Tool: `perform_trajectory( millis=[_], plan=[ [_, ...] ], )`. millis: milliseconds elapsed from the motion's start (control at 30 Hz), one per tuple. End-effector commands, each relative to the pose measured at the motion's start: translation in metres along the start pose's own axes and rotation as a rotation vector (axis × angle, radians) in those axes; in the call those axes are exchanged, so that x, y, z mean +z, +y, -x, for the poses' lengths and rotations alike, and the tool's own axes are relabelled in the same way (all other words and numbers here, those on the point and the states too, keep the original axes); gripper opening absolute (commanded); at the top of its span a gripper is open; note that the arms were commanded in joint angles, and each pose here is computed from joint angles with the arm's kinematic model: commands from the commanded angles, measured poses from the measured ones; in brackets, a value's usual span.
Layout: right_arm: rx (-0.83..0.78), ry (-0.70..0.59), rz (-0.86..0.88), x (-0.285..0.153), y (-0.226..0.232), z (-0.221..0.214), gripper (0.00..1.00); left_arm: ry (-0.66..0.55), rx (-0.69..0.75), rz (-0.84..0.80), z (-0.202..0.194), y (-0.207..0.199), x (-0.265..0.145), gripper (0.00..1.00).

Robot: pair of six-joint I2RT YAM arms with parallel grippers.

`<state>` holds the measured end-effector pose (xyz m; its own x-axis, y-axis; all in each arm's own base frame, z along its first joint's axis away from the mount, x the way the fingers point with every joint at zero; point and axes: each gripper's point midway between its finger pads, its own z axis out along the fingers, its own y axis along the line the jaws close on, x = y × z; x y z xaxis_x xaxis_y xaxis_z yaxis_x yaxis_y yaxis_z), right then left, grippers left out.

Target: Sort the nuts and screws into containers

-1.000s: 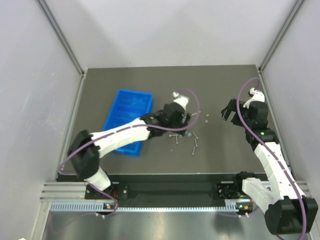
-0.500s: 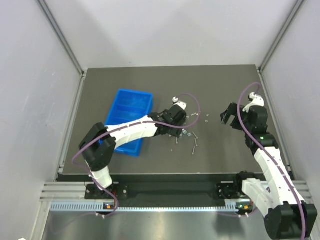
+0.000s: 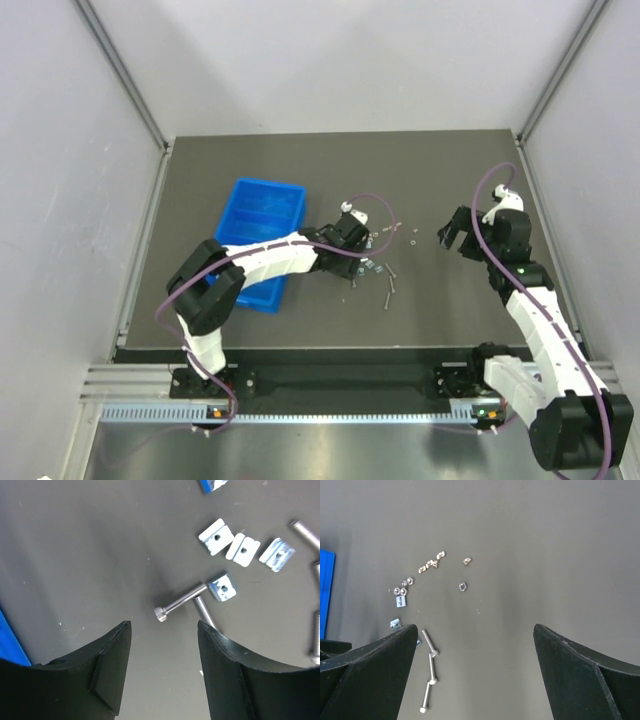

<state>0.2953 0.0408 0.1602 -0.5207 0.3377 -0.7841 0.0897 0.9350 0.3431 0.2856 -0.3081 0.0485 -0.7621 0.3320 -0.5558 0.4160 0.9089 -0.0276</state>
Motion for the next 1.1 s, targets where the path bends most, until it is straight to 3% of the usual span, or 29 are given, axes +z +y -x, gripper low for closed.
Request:
perform_trajectory(
  millis=[0, 500, 733, 833, 967, 1067],
  plan=[
    [0.002, -0.034, 0.022, 0.001, 0.007, 0.009, 1.00, -0.011, -0.004, 0.009, -0.002, 0.002, 0.006, 0.61],
    [0.011, -0.026, 0.010, 0.000, 0.005, 0.007, 1.00, 0.008, 0.055, 0.021, -0.008, 0.007, 0.027, 0.58],
    [0.011, -0.027, -0.002, -0.002, 0.002, 0.005, 1.00, 0.012, 0.075, 0.012, -0.011, 0.007, 0.031, 0.52],
    [0.010, -0.029, -0.006, -0.003, 0.001, 0.005, 1.00, 0.020, 0.076, 0.004, -0.013, 0.006, 0.032, 0.43],
    [0.013, -0.035, -0.009, -0.004, 0.000, 0.004, 1.00, 0.031, 0.075, 0.003, -0.016, 0.006, 0.034, 0.19],
    [0.013, -0.040, -0.012, -0.005, -0.001, 0.004, 1.00, 0.043, 0.073, 0.004, -0.021, 0.006, 0.036, 0.07]
  ],
)
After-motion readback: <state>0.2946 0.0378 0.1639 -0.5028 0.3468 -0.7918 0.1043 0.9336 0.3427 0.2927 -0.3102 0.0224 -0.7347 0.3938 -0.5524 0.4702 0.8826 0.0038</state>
